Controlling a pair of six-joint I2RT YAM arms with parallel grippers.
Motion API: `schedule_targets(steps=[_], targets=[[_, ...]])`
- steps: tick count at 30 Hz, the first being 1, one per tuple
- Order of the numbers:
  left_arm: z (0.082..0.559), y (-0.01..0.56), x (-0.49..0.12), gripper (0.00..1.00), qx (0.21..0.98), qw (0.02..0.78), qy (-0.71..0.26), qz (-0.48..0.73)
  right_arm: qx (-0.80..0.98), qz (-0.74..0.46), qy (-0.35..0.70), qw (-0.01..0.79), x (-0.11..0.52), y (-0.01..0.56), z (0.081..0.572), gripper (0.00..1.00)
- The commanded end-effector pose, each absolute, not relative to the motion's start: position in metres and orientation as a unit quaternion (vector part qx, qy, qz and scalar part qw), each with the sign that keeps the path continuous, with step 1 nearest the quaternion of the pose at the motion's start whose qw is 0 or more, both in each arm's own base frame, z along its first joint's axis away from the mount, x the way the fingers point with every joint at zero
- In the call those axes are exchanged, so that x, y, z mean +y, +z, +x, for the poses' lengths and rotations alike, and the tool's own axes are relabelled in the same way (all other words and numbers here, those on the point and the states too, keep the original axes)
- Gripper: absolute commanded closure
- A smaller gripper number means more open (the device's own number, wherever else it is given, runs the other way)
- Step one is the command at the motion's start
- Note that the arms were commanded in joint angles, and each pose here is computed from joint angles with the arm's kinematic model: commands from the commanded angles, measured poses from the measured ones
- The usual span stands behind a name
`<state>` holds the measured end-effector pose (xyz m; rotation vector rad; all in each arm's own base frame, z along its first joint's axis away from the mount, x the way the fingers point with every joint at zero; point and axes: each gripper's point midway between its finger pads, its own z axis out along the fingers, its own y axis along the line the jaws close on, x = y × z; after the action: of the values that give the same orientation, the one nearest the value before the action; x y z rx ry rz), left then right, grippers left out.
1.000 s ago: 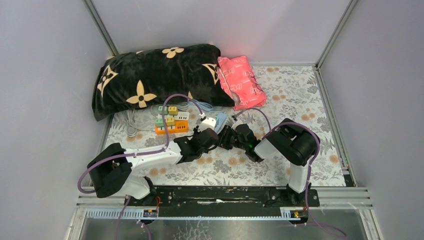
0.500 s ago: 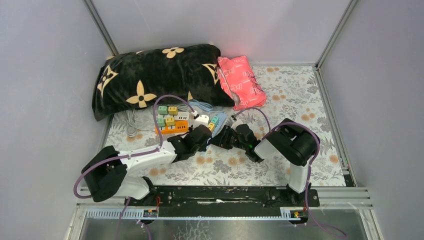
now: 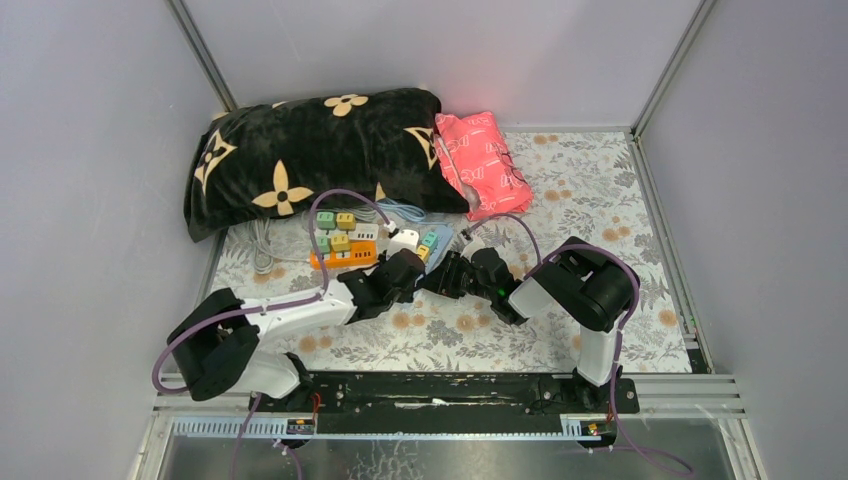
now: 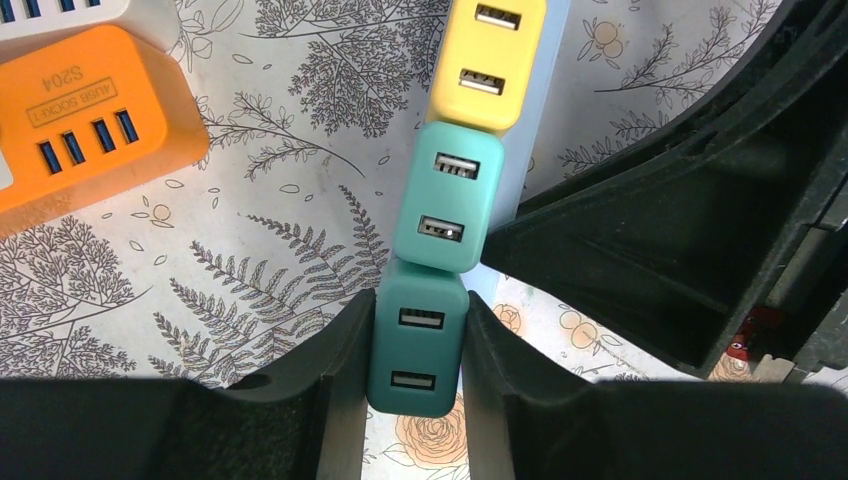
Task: Insert the plug
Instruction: Insert the plug into the socket, then press the plug at the center of the board.
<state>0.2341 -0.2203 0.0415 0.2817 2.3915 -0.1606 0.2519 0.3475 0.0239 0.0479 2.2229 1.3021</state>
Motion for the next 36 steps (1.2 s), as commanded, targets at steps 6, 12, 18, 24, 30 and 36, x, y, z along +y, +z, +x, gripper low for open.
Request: schedule_targets(steps=[6, 12, 18, 24, 30, 36], targets=[[0.199, 0.021, -0.214, 0.63, 0.954, 0.272, -0.092, 0.089, 0.843, -0.004, 0.467, 0.265, 0.346, 0.006, 0.241, 0.64], [0.218, 0.063, -0.228, 0.38, 0.937, 0.314, -0.107, 0.106, 0.842, -0.006, 0.469, 0.265, 0.346, 0.006, 0.24, 0.64], [0.226, 0.09, -0.235, 0.32, 0.926, 0.335, -0.123, 0.118, 0.842, -0.008, 0.47, 0.264, 0.346, 0.006, 0.24, 0.64], [0.237, 0.095, -0.225, 0.38, 0.931, 0.324, -0.092, 0.139, 0.842, -0.008, 0.472, 0.261, 0.347, 0.005, 0.239, 0.64], [0.239, 0.083, -0.22, 0.41, 0.942, 0.291, -0.059, 0.154, 0.842, -0.008, 0.472, 0.261, 0.347, 0.004, 0.239, 0.64], [0.238, 0.077, -0.224, 0.46, 0.946, 0.272, -0.058, 0.165, 0.842, -0.008, 0.474, 0.258, 0.348, 0.004, 0.238, 0.64]])
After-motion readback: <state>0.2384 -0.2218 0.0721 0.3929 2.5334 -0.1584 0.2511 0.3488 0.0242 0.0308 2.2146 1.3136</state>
